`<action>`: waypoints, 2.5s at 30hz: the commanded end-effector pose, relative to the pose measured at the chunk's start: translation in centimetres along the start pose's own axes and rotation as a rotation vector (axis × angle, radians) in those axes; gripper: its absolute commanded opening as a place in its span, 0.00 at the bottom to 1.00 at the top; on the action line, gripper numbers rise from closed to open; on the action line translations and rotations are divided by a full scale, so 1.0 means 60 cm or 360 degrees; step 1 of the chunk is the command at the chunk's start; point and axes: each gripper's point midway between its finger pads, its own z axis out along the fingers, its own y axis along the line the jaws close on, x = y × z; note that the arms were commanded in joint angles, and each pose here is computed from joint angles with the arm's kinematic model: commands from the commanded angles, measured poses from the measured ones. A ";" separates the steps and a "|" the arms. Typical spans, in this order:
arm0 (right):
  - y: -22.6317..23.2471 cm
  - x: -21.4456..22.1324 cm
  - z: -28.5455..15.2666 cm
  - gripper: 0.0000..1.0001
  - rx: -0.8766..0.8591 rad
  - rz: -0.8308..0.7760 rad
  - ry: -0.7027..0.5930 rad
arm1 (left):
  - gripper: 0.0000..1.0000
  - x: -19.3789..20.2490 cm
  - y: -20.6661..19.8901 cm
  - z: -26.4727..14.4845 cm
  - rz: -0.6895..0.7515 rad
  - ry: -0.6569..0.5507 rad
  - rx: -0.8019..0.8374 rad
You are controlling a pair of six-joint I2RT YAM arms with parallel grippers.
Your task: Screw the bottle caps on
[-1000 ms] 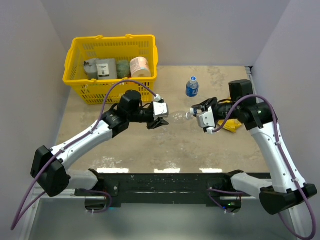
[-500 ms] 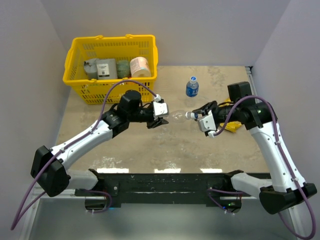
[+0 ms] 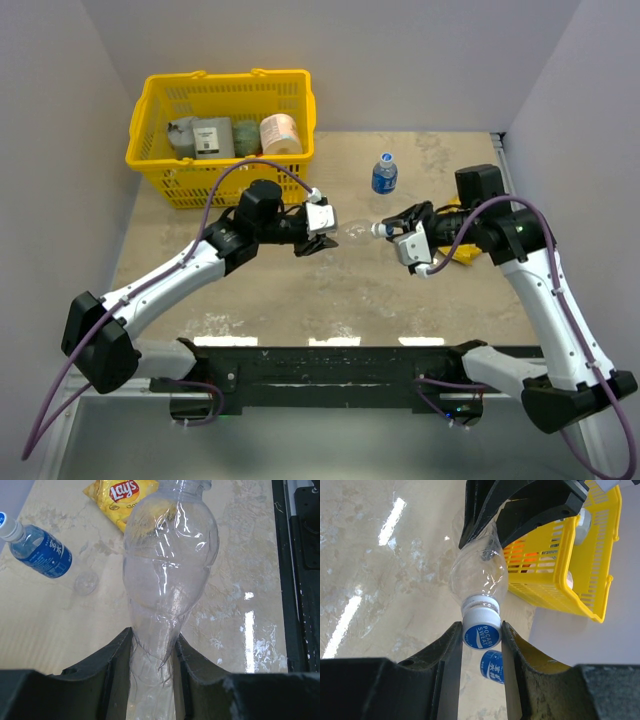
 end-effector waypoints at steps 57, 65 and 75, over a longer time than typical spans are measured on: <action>-0.184 0.065 0.071 0.35 0.0087 0.3340 -0.0635 | 0.00 -0.118 0.020 -0.038 0.2661 -0.0144 -0.1344; -0.209 0.067 0.024 0.99 0.0086 0.3165 -0.0780 | 0.00 -0.109 0.146 -0.068 0.1797 0.0282 -0.1460; -0.287 0.167 -0.153 0.99 0.0633 0.2418 -0.0735 | 0.00 0.001 0.145 -0.088 0.0569 0.0323 -0.0801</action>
